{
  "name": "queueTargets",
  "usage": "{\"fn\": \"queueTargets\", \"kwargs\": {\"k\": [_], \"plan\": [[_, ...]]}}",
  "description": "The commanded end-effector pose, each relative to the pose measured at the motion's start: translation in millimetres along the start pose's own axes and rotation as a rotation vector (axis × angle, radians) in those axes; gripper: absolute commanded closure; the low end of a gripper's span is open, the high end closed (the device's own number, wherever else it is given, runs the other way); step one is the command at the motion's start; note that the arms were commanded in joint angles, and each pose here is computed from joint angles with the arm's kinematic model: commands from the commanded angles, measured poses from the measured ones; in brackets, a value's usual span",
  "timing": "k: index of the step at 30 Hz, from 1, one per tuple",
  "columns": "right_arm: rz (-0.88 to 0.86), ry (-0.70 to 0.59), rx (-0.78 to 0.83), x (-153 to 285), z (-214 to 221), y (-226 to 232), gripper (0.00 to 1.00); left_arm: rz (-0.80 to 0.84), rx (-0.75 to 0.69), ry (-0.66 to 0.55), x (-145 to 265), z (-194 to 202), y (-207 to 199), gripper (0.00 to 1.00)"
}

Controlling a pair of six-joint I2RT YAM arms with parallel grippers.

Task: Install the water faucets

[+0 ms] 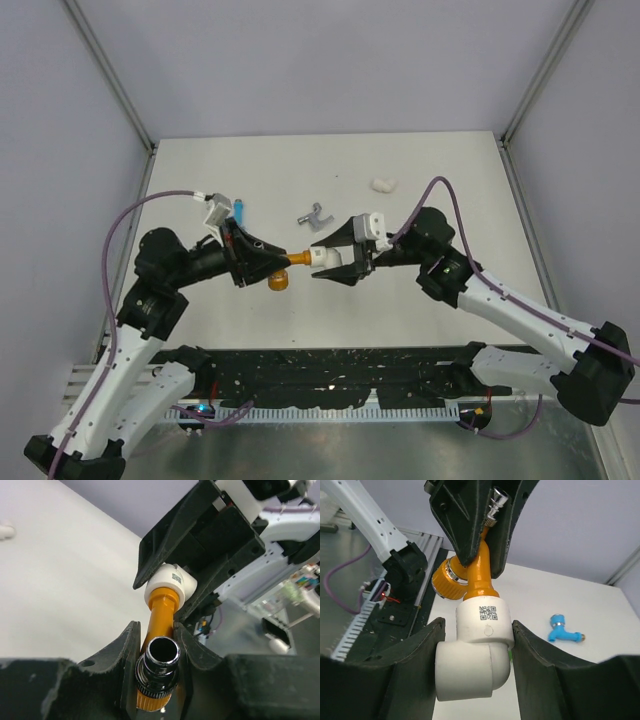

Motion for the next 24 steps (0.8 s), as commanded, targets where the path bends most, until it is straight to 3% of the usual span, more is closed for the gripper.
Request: {"fn": "queueTargets", "kwargs": {"k": [1,7,11,13,15,18,20,24], "plan": [[-0.037,-0.078,-0.166,-13.7,-33.7,-2.1,0.95,-0.033,-0.408,-0.026,14.4,-18.8,-3.8,1.0],[-0.086,-0.099,-0.539,-26.6,-34.0,-5.1,0.94,-0.039,-0.767,-0.022,29.7,-13.7,-1.9,1.0],[-0.135,-0.156,-0.764,-26.4,-35.1,-8.9,0.95,-0.074,-0.825,-0.009,37.1,-4.4,2.7,1.0],[-0.146,-0.181,-0.719,-24.6,-38.1,-11.7,0.92,-0.085,-0.792,-0.018,38.4,-1.3,2.7,1.0],[-0.136,-0.183,-0.628,-22.7,-41.1,-13.7,0.75,-0.13,-0.722,-0.032,39.6,0.0,5.9,1.0],[-0.059,-0.142,-0.483,-15.5,-44.1,-16.6,0.35,-0.209,-0.571,-0.066,39.4,1.0,12.5,1.0],[0.016,-0.099,-0.367,-7.7,-40.2,-19.4,0.19,-0.234,-0.473,-0.078,37.5,2.4,15.0,1.0],[0.111,-0.063,-0.067,10.4,-34.8,-20.7,0.05,-0.242,-0.243,-0.116,29.1,2.4,15.9,1.0]]}}
Point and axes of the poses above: each gripper's point midway between its finger pads, its own x axis back along the fingers, its own y axis along the line the jaws close on, z = x × y, the point moved 5 cm from there along x, back along the fingers, and after that the axes turned 5 degrees about -x, right-handed, at the moved point
